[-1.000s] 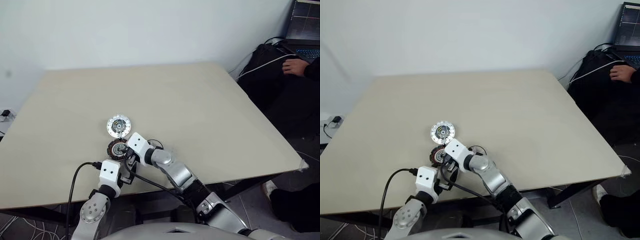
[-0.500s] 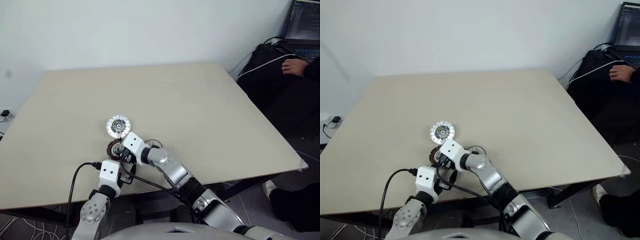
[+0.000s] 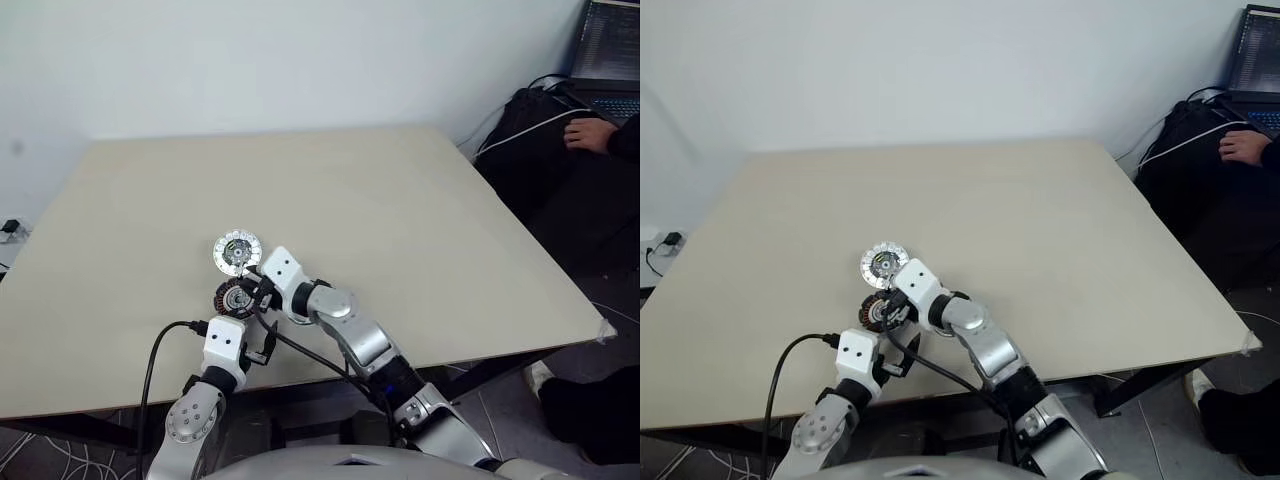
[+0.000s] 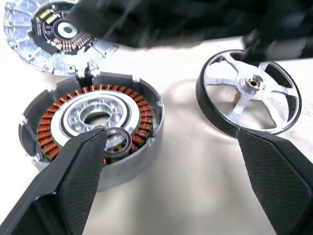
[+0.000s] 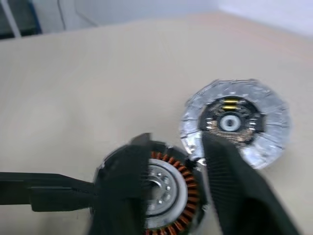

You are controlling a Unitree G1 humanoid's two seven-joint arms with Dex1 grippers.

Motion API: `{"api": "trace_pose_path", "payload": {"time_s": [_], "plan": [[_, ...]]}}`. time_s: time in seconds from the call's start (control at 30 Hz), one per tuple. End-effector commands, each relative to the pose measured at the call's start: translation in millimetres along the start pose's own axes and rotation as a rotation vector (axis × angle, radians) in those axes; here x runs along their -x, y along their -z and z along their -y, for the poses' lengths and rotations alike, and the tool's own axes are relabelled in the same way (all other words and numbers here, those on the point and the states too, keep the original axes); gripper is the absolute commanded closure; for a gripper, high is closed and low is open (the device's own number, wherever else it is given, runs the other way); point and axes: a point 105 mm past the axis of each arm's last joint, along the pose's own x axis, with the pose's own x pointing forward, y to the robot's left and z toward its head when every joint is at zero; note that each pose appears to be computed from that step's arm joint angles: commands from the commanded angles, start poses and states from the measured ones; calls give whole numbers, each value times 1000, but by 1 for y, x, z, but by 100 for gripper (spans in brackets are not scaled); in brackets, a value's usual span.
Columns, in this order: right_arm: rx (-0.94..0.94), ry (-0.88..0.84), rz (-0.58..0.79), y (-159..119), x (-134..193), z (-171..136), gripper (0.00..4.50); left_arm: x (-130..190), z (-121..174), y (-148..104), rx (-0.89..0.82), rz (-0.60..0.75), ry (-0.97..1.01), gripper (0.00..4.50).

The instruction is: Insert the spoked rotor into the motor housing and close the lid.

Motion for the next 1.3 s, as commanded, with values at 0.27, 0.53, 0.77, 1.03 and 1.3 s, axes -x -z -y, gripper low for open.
{"api": "trace_pose_path", "payload": {"time_s": [0.27, 0.53, 0.77, 1.03, 1.3], "plan": [[-71, 226, 102, -20, 61, 35, 443, 1, -1, -56, -54, 147, 76, 40], [-135, 340, 50, 0, 113, 40, 443, 1, -20, -54, -70, -28, 60, 292], [-135, 396, 3, 14, 134, 32, 443, -12, -19, -55, -37, -122, 96, 449], [-152, 478, -10, 20, 145, 37, 443, -15, -28, -65, -83, -186, 138, 449], [-164, 494, -18, 24, 147, 37, 443, -6, -42, -58, -104, -303, 160, 449]]}}
